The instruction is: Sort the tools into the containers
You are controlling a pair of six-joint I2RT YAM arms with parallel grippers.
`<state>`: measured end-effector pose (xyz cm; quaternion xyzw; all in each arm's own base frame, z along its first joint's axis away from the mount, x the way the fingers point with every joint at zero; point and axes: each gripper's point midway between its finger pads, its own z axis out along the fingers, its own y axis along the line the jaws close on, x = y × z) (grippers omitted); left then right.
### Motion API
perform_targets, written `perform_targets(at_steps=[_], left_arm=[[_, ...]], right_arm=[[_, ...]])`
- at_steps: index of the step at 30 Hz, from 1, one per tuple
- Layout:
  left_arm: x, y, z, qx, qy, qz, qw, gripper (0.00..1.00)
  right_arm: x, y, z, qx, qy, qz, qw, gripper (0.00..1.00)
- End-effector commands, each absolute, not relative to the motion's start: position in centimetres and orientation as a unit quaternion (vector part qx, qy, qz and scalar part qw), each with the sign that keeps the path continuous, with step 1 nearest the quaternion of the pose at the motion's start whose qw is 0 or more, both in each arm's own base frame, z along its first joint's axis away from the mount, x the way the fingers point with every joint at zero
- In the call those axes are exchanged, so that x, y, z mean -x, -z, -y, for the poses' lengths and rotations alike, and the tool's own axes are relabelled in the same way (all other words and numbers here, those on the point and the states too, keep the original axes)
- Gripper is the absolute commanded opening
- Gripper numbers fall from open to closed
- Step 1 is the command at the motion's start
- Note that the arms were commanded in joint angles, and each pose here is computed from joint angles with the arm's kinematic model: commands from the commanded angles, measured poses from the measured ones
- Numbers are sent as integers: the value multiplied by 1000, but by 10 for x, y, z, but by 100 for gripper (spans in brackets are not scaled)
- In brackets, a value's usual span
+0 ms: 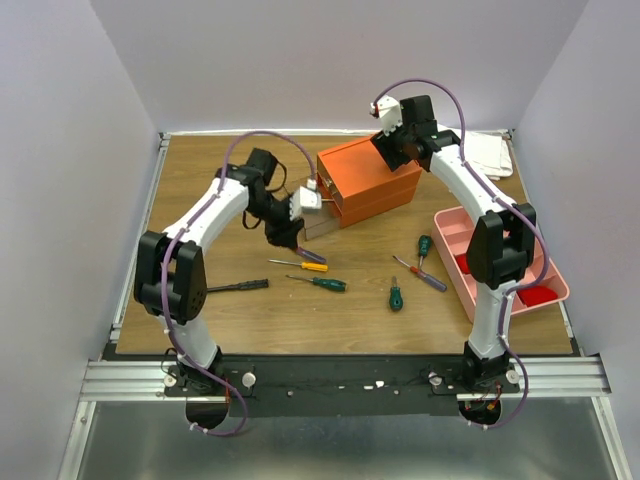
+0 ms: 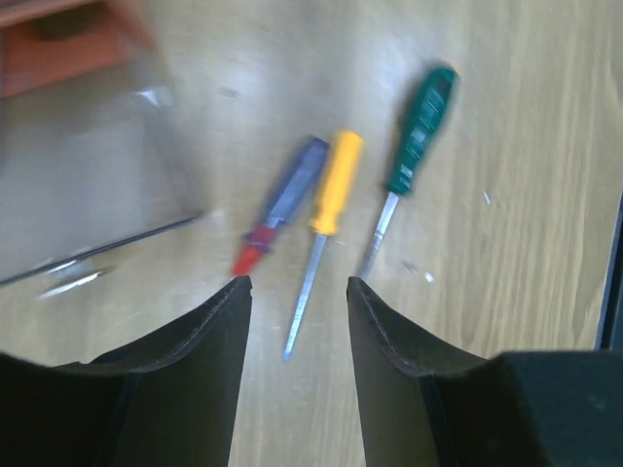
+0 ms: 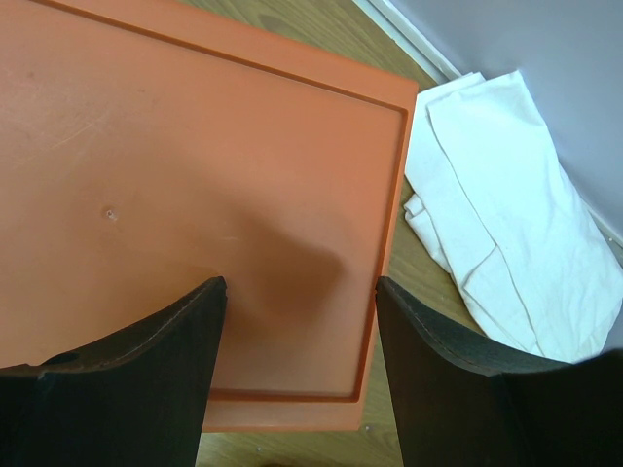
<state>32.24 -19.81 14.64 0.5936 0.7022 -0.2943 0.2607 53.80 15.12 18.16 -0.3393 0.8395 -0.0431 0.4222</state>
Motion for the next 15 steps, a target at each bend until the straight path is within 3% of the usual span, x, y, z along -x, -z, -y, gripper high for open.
perform_targets(at_steps=[1,15], left_arm=[[-278,-112,195,-711,276,-613,209,54],[-264,-84,251,-758,290,-539,227,60]], right_arm=[[-509,-123,-144,361,40,-875,320,72],[-507,-134,-137,365,56,-869,329,72]])
